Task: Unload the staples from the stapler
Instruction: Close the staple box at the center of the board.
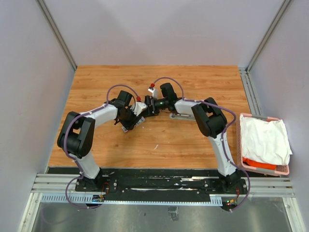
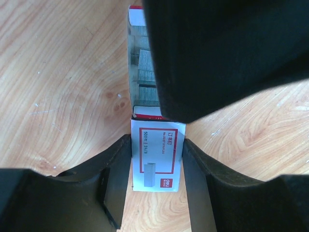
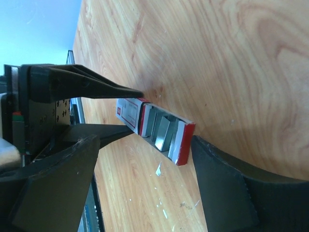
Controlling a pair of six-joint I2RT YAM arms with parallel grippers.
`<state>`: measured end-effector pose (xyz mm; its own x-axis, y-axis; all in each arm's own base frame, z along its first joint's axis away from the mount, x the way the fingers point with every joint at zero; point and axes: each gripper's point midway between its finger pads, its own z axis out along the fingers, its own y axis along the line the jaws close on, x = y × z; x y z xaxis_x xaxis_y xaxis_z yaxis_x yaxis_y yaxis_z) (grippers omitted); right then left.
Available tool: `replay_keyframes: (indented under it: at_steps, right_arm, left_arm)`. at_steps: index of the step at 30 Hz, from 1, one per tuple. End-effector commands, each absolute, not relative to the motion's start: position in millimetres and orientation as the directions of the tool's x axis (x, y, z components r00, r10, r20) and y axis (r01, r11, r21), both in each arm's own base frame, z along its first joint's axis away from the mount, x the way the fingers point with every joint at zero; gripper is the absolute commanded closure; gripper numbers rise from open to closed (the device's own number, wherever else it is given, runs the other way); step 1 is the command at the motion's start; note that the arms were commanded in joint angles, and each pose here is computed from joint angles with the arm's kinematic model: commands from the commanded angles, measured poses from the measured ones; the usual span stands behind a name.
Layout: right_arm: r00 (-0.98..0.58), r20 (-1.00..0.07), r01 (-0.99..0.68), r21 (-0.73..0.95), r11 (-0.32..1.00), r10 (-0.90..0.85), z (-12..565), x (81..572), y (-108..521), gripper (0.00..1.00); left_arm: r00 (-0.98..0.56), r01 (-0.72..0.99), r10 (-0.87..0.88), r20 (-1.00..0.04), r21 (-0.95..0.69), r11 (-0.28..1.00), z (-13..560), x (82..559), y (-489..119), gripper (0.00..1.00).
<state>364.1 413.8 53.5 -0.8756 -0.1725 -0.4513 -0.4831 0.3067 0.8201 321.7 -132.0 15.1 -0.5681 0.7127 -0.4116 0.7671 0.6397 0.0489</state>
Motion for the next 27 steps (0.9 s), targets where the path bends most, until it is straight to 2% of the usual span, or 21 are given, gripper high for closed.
replay_keyframes:
  at_steps: [1,8,17,22,27]
  right_arm:
    - [-0.911,-0.314,-0.392,0.861,0.323,-0.269,25,310,423,0.25]
    - [-0.917,-0.302,-0.382,0.854,0.352,-0.26,19,313,420,0.38]
    - [-0.925,-0.31,-0.376,0.834,0.404,-0.22,18,330,406,0.34]
    - [-0.926,-0.316,-0.375,0.831,0.411,-0.207,19,337,401,0.34]
    - [-0.929,-0.307,-0.368,0.833,0.413,-0.208,17,335,403,0.34]
  left_arm:
    - [-0.567,0.783,0.734,-0.374,0.033,0.622,-9,310,-132,0.5]
    - [-0.567,0.783,0.735,-0.373,0.034,0.621,-10,309,-131,0.5]
    - [-0.569,0.785,0.738,-0.363,0.028,0.619,-10,302,-128,0.5]
    - [-0.566,0.793,0.744,-0.356,0.012,0.609,-10,295,-128,0.45]
    - [-0.566,0.795,0.747,-0.349,0.005,0.606,-10,292,-127,0.44]
